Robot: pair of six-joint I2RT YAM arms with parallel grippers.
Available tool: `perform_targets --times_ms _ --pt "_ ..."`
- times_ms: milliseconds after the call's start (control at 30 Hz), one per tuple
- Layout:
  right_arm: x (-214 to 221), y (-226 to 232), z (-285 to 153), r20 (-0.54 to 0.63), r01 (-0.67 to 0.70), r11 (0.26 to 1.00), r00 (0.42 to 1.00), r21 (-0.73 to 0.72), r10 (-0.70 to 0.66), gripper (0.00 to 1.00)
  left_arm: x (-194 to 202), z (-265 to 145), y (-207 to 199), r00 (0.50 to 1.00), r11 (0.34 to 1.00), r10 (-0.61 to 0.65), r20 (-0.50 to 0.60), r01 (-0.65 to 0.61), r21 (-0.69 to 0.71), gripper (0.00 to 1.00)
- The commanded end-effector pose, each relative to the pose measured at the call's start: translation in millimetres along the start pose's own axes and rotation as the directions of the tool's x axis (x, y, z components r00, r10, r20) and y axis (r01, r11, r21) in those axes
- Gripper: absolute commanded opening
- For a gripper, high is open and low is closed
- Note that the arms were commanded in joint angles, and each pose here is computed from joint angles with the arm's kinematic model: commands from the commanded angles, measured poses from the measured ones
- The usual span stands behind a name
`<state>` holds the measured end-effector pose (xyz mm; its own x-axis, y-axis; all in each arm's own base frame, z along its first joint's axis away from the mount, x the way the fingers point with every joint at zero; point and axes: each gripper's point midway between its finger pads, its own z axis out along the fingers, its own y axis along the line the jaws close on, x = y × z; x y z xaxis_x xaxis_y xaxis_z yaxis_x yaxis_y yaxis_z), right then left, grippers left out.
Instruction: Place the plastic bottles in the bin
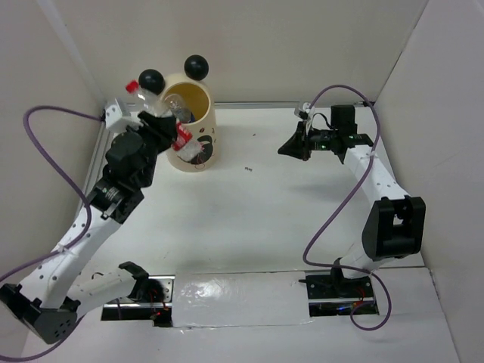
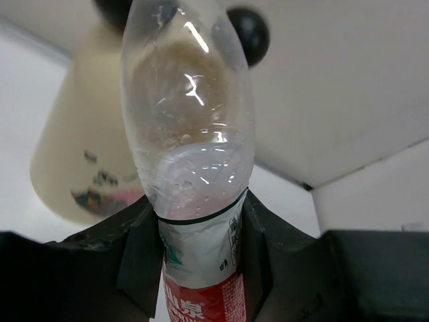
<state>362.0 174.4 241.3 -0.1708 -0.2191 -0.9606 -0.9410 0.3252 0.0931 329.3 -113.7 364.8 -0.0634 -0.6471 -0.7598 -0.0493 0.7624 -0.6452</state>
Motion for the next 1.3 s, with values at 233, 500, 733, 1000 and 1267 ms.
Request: perform_targets --times_ms 233,500,733,1000,1267 --pt "8 12 2 -0.02 0.001 0.997 1.0 -0.079 -0.003 0.07 -122 85 -109 0.85 0.953 0.279 0.447 -0.304 -0.017 0.0" --pt "14 11 -2 -0.028 0.0 0.997 1.0 -0.072 -0.002 0.1 -92 152 -115 0.714 0.837 0.53 0.457 -0.527 -0.146 0.0" --pt "20 1 -13 -0.018 -0.036 0.997 0.999 -0.062 0.035 0.1 -78 160 -98 0.622 0.755 0.642 0.448 -0.615 -0.227 0.0" --pt "18 -12 -22 0.003 -0.062 0.996 0.998 -0.057 0.062 0.11 -48 174 -83 0.559 0.672 0.725 0.403 -0.702 -0.236 0.02" --pt "19 -11 -25 0.006 -0.053 0.997 0.999 -0.059 0.053 0.11 -14 194 -67 0.562 0.659 0.739 0.371 -0.716 -0.229 0.08"
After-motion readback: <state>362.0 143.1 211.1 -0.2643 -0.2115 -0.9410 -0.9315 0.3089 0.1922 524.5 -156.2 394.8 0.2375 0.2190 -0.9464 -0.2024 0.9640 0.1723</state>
